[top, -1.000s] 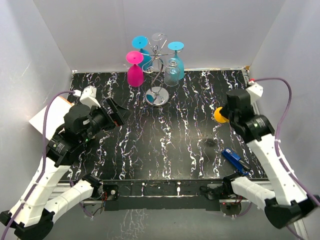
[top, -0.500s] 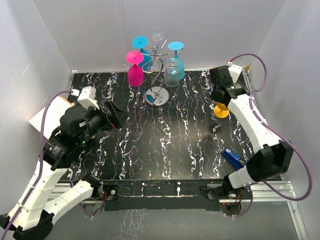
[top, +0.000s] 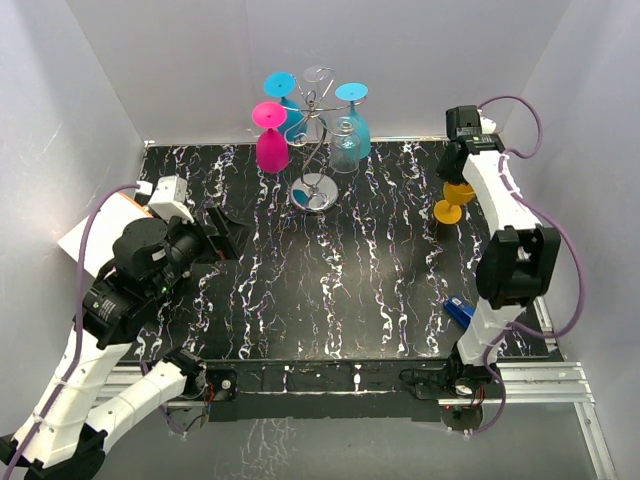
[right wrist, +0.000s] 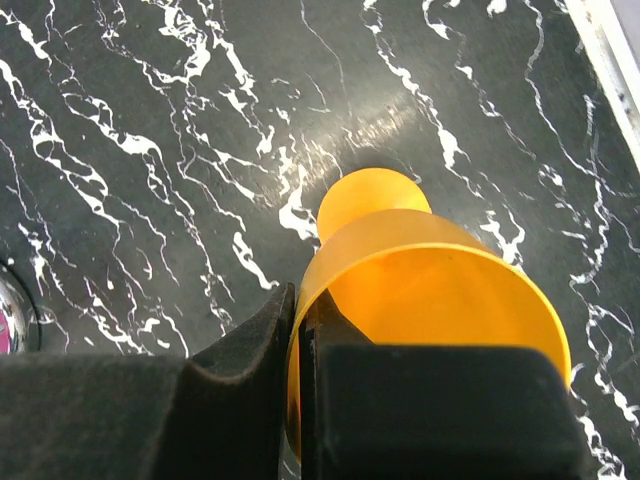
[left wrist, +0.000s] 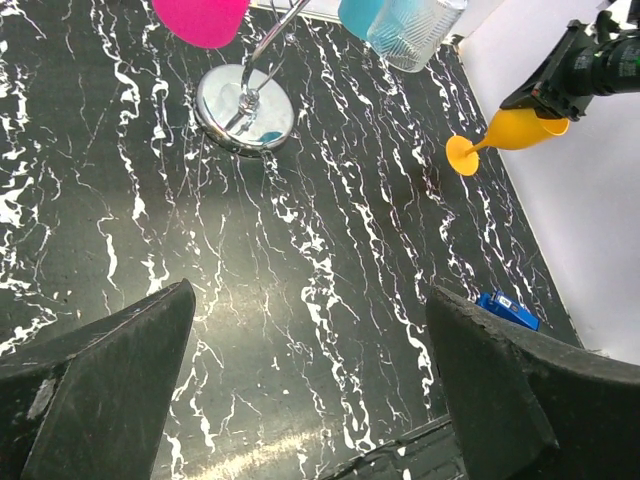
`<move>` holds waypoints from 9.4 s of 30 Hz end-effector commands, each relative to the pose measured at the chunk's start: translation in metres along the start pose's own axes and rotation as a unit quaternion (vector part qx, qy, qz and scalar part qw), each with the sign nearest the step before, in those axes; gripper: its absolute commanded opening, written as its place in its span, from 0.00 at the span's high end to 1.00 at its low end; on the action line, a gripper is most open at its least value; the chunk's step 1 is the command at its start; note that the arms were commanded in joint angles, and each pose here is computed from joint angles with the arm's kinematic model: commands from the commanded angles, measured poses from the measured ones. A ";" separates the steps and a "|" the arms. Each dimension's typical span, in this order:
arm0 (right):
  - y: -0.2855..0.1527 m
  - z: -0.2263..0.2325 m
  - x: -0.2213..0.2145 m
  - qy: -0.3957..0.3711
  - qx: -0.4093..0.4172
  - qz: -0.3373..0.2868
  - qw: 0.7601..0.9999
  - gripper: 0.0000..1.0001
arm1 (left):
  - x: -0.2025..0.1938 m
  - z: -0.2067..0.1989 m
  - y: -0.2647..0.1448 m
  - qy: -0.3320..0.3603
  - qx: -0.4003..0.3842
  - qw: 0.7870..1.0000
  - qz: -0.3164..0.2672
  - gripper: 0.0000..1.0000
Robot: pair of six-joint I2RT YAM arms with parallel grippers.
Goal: Take the wine glass off the wine glass rack
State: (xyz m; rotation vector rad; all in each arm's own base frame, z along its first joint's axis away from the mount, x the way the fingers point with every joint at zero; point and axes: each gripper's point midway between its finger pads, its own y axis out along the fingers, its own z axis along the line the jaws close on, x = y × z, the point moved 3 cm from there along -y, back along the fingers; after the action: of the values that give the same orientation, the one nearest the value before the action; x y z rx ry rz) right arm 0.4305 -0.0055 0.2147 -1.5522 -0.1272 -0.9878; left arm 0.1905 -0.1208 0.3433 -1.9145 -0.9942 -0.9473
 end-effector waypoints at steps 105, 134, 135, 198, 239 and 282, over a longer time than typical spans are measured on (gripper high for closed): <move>-0.262 0.007 -0.094 -0.078 0.493 -0.202 0.843 0.02 | 0.138 0.022 0.242 -0.412 -0.083 0.906 -0.044 0.69; -0.263 0.010 -0.096 -0.065 0.506 -0.194 0.838 0.02 | 0.156 0.011 0.230 -0.427 -0.110 0.895 -0.060 0.97; -0.264 0.010 -0.096 -0.064 0.507 -0.194 0.838 0.02 | 0.157 0.011 0.230 -0.428 -0.111 0.895 -0.060 0.97; -0.268 0.013 -0.097 -0.042 0.522 -0.185 0.831 0.02 | 0.161 -0.013 0.226 -0.427 -0.199 0.882 0.019 1.00; -0.265 0.012 -0.104 -0.036 0.527 -0.173 0.831 0.02 | 0.141 -0.016 0.193 -0.369 -0.233 0.900 0.001 1.00; -0.354 0.124 -0.130 -0.007 0.830 0.019 0.557 0.03 | 0.070 -0.123 -0.083 -0.103 -0.592 0.800 0.006 1.00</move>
State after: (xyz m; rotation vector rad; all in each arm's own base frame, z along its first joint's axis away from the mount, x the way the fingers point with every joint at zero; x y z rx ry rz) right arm 0.2122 0.2480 0.3480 0.0468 -0.6592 -0.3391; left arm 0.1491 -0.1756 0.4632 -3.0841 -0.5280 -1.3831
